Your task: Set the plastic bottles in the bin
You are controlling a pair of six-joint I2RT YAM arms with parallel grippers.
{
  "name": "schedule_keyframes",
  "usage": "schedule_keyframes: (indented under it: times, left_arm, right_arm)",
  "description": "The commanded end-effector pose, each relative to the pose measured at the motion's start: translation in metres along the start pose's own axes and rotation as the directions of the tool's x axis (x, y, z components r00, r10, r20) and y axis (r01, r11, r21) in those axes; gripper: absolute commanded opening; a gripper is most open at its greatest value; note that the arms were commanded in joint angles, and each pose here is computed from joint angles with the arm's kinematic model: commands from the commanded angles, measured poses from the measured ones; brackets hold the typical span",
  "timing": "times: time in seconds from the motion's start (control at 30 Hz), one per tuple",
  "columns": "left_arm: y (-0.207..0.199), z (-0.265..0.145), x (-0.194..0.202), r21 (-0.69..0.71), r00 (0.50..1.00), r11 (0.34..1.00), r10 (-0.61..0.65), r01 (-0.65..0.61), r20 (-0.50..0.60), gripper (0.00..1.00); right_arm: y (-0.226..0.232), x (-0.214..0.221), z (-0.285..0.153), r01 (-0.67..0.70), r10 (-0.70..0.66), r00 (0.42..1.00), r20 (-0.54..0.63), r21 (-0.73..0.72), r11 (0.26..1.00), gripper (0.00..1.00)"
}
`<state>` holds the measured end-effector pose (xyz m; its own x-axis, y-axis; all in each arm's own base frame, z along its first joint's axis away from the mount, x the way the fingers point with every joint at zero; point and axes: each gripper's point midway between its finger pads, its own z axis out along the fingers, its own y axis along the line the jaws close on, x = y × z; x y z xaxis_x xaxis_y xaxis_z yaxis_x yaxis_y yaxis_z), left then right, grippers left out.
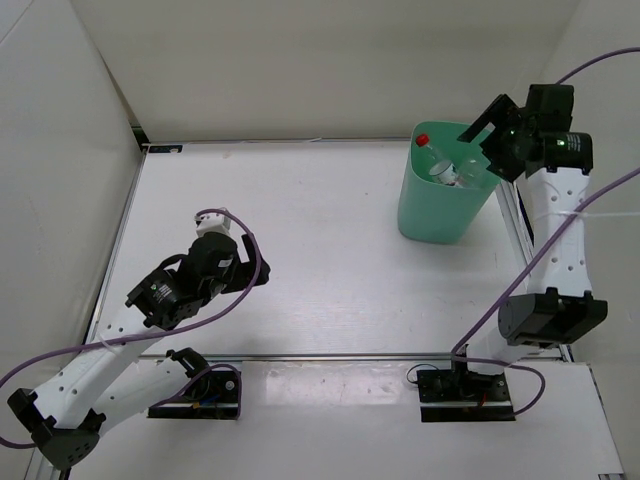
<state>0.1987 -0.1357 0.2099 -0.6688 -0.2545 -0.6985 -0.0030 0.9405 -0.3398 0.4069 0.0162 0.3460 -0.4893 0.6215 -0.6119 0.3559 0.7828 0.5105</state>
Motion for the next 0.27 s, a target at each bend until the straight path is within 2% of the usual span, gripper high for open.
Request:
schedule_keyframes:
  times: [0.0, 0.07, 0.1, 0.13, 0.17, 0.2, 0.23]
  left_arm:
    - [-0.001, -0.003, -0.007, 0.002, 1.000, 1.000, 0.001, -0.001, 0.018, 1.00]
    - [0.002, -0.005, -0.011, -0.018, 0.999, 1.000, 0.001, -0.001, 0.034, 1.00]
    - [0.005, -0.005, -0.013, -0.031, 0.999, 0.999, 0.011, -0.009, 0.045, 1.00]
    - [0.010, -0.005, -0.013, -0.056, 0.999, 0.998, 0.016, -0.013, 0.049, 1.00]
    - [0.017, -0.007, -0.020, -0.096, 0.996, 0.995, 0.030, -0.022, 0.080, 1.00]
    - [0.020, -0.008, -0.027, -0.113, 0.994, 0.993, 0.029, -0.016, 0.106, 1.00]
    - [0.028, -0.009, -0.028, -0.152, 0.992, 0.988, 0.048, -0.030, 0.114, 1.00]
  right_arm:
    - [-0.009, 0.047, -0.027, -0.045, 0.038, 0.979, -0.201, -0.027, 0.999, 1.00]
    - [-0.017, 0.074, -0.041, -0.022, 0.010, 0.966, -0.257, -0.041, 0.999, 1.00]
    - [-0.035, 0.104, -0.032, -0.014, 0.012, 0.946, -0.323, -0.003, 1.000, 1.00]
    - [-0.043, 0.114, -0.034, -0.001, -0.001, 0.946, -0.323, -0.007, 1.000, 1.00]
    - [-0.037, 0.114, -0.049, 0.031, -0.049, 0.965, -0.257, -0.074, 0.997, 1.00]
    - [-0.042, 0.120, -0.052, 0.045, -0.065, 0.969, -0.238, -0.089, 0.995, 1.00]
    - [-0.050, 0.133, -0.051, 0.050, -0.073, 0.966, -0.249, -0.096, 0.994, 1.00]
